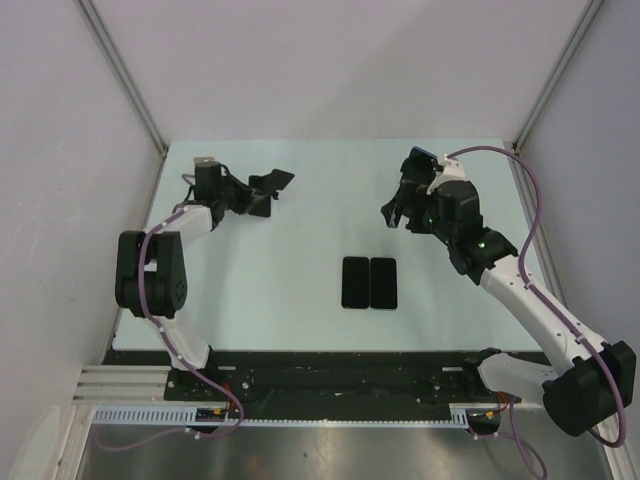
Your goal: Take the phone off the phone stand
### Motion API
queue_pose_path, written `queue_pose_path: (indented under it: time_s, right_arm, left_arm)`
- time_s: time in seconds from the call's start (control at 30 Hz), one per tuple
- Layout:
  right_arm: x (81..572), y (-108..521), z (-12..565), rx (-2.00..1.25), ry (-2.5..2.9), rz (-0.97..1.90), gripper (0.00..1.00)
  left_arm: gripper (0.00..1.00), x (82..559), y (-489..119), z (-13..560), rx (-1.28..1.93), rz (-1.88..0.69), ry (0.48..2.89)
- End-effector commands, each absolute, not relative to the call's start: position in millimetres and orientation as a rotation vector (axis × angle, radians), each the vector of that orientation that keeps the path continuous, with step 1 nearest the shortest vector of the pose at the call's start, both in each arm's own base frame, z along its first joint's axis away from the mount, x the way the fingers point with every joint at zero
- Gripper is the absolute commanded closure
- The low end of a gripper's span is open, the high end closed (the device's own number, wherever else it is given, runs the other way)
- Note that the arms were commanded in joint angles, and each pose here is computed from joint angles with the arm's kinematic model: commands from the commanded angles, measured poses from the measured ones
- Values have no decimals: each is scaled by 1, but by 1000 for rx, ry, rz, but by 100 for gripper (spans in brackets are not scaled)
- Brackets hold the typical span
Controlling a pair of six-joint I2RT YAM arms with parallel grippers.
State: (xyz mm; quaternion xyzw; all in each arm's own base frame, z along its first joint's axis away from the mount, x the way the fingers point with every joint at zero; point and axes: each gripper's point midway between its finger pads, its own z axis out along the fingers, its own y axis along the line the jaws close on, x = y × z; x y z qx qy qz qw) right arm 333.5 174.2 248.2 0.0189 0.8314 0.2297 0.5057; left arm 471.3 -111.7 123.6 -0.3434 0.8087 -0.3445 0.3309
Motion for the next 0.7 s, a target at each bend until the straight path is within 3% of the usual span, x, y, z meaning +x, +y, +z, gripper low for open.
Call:
queue_pose_path:
  time_s: [0.0,0.5,0.67]
  right_arm:
    - [334,161,257,54,1973,524,5]
    - [338,147,241,110,2007,483,5]
    - [339,148,236,111,2020,484,5]
  left_arm:
    - [100,503,-90,138,-841,-982,2067]
    - [98,545,-37,98,-922,-1069,2084]
    - [81,547,-29,89,-918,-1054,2096]
